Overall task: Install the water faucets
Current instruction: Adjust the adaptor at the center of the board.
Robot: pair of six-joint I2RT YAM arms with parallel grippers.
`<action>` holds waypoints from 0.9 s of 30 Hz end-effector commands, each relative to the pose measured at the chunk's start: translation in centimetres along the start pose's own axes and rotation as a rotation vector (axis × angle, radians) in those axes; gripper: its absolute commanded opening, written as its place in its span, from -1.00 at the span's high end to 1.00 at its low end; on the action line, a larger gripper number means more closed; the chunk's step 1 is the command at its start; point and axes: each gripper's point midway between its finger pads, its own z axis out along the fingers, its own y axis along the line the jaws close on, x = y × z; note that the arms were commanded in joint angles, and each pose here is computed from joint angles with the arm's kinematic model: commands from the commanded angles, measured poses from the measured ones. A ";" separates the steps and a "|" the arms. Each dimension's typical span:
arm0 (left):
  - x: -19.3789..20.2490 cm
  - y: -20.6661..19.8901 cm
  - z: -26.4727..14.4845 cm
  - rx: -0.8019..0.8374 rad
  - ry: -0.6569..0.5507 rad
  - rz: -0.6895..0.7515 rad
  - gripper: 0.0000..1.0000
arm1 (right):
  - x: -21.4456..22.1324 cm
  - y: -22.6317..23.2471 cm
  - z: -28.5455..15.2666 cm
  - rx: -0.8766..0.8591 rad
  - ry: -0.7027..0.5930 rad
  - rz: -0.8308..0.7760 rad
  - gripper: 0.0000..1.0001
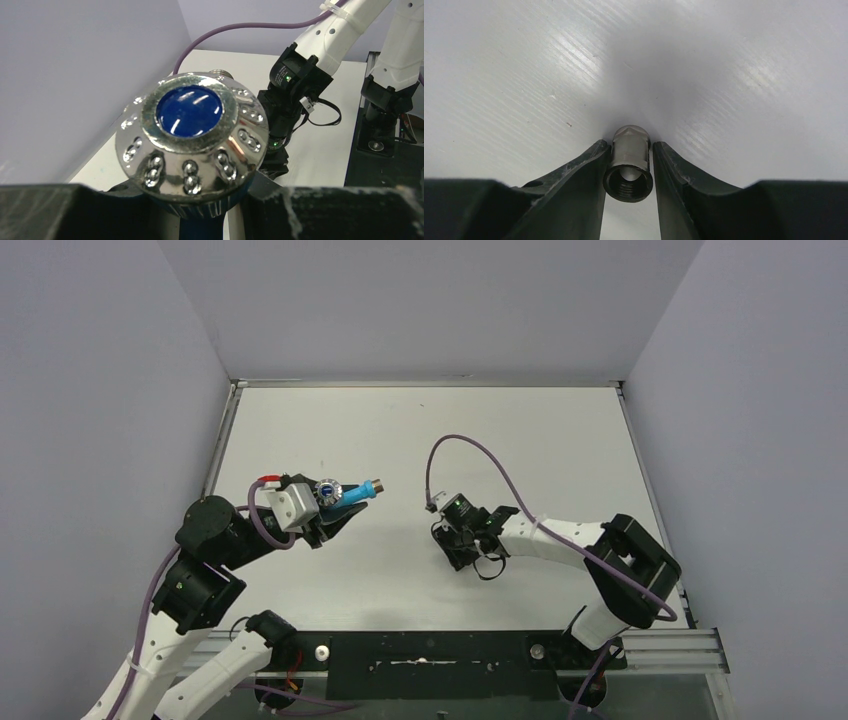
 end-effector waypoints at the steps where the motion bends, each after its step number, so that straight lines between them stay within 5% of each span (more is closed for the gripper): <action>1: -2.3 0.0 0.0 0.003 -0.079 0.028 1.00 | -1.3 0.2 -0.7 0.014 -0.077 0.019 0.27; 8: -2.3 0.0 0.1 0.006 -0.082 0.028 1.00 | -1.0 0.2 -0.6 0.018 -0.073 0.022 0.33; 15: -2.0 0.0 0.4 0.008 -0.079 0.001 1.00 | -2.6 0.8 -1.6 -0.014 -0.138 0.031 0.75; 18: -2.1 -0.2 0.6 0.014 -0.084 -0.048 1.00 | -6.1 0.8 -4.9 -0.020 -0.269 0.017 1.00; 27: -3.4 -0.6 2.0 0.056 -0.081 -0.262 1.00 | -15.3 1.0 -22.4 -0.061 -0.934 -0.262 1.00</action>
